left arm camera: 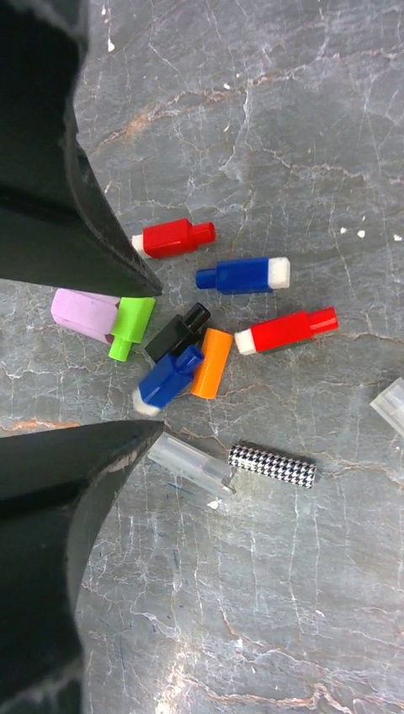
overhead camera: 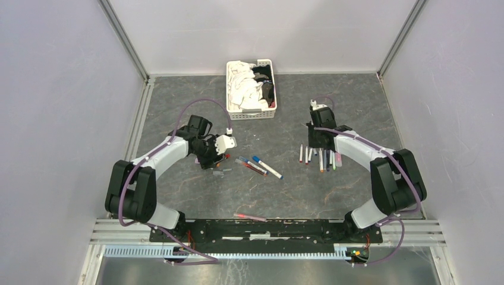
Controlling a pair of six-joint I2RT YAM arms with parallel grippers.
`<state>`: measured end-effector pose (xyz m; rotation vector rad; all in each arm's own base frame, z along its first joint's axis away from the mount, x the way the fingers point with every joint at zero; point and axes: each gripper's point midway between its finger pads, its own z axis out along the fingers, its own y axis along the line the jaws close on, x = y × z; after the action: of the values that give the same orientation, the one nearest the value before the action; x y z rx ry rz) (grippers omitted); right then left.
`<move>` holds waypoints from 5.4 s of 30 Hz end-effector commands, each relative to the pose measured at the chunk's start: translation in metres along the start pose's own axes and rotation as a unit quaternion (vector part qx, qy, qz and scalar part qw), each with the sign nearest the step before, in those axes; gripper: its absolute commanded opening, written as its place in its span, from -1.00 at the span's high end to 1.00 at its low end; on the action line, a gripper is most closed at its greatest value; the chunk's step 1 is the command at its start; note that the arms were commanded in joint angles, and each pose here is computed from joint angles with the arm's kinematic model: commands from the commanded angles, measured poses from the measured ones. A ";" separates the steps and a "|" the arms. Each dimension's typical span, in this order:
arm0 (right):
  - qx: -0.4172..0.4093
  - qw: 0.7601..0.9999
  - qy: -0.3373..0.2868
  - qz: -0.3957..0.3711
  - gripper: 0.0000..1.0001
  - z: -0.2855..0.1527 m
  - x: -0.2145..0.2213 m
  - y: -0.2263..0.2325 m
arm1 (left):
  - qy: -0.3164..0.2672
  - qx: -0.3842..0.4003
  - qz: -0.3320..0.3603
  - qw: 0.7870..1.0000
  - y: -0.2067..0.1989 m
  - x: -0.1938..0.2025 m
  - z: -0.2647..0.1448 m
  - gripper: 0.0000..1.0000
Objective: Open the pen caps
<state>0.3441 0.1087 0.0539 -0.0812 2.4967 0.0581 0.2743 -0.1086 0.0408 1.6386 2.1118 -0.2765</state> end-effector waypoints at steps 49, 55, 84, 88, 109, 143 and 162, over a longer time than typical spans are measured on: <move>-0.220 0.932 0.032 -0.286 0.18 -0.023 0.086 0.174 | -0.086 -0.105 -0.171 0.976 0.050 -0.094 -0.127 -1.00; -0.183 0.938 0.038 -0.291 0.44 -0.012 0.090 0.160 | -0.089 -0.099 -0.171 0.976 0.048 -0.095 -0.126 -1.00; -0.581 0.772 0.141 -0.215 1.00 -0.157 0.084 0.257 | -0.136 0.152 0.115 0.972 -0.108 -0.100 -0.053 -0.67; -0.590 0.765 0.148 -0.210 1.00 -0.157 0.086 0.261 | -0.111 0.166 0.123 0.972 -0.111 -0.096 -0.045 -0.20; -0.633 0.745 0.159 -0.134 0.19 -0.152 0.085 0.296 | -0.106 0.156 0.157 0.969 -0.113 -0.112 -0.056 0.95; -0.168 0.982 0.038 -0.084 1.00 -0.029 0.018 0.105 | 0.040 0.000 0.054 0.998 -0.003 -0.020 0.000 0.92; -0.002 1.000 -0.006 -0.014 0.83 0.032 -0.016 0.076 | -0.032 -0.067 -0.002 0.997 0.020 -0.079 -0.069 -1.00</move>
<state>0.3522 0.1920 0.0345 -0.1822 2.5279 0.1403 0.2819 -0.1301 0.0819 1.6765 2.0921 -0.1716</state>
